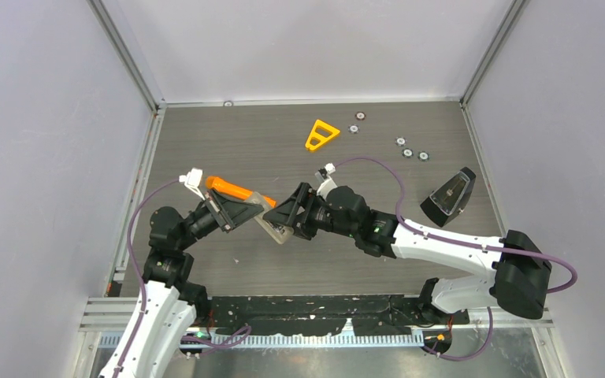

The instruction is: Load the batteries into the remote control

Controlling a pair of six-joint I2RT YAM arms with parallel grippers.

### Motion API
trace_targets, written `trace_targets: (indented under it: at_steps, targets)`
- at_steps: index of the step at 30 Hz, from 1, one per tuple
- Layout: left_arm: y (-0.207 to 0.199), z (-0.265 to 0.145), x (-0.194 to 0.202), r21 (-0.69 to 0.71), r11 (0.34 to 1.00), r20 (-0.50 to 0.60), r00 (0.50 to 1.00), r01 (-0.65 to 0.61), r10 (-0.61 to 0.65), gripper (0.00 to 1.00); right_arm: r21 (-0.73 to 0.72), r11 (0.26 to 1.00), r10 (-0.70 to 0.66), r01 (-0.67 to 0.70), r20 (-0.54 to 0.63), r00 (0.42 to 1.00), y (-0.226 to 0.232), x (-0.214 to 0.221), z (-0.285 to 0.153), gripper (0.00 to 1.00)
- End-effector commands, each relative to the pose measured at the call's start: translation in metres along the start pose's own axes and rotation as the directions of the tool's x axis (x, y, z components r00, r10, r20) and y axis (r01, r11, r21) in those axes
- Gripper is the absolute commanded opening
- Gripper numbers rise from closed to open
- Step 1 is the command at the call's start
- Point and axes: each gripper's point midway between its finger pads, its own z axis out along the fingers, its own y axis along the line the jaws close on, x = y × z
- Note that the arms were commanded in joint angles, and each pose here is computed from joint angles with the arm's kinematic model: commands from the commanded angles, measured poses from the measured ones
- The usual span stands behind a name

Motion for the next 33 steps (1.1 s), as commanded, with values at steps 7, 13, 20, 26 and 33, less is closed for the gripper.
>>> trace_targets:
  at_steps: [7,13,20,26,33]
  targets:
    - [-0.021,-0.001,-0.007,0.052,0.998,0.02,0.999,0.029,-0.03,0.0,-0.116,0.993,0.0,-0.001,-0.012,1.0,0.029,0.001,-0.003,0.5]
    - [-0.02,-0.002,-0.011,0.077,0.989,0.073,0.989,0.127,-0.132,0.0,-0.151,0.988,0.012,-0.014,-0.008,1.0,0.033,0.001,-0.006,0.45]
    - [-0.023,-0.006,-0.016,0.159,0.956,0.116,0.957,0.245,-0.265,0.0,-0.2,0.98,0.022,-0.021,0.004,1.0,0.042,-0.002,-0.008,0.37]
    - [-0.023,-0.008,-0.019,0.176,0.946,0.138,0.945,0.272,-0.297,0.0,-0.215,0.976,0.031,-0.028,0.007,1.0,0.043,-0.003,-0.012,0.31]
    - [-0.021,-0.007,-0.018,0.173,0.951,0.134,0.951,0.255,-0.279,0.0,-0.227,0.974,0.025,-0.022,0.01,1.0,0.047,-0.003,-0.016,0.5]
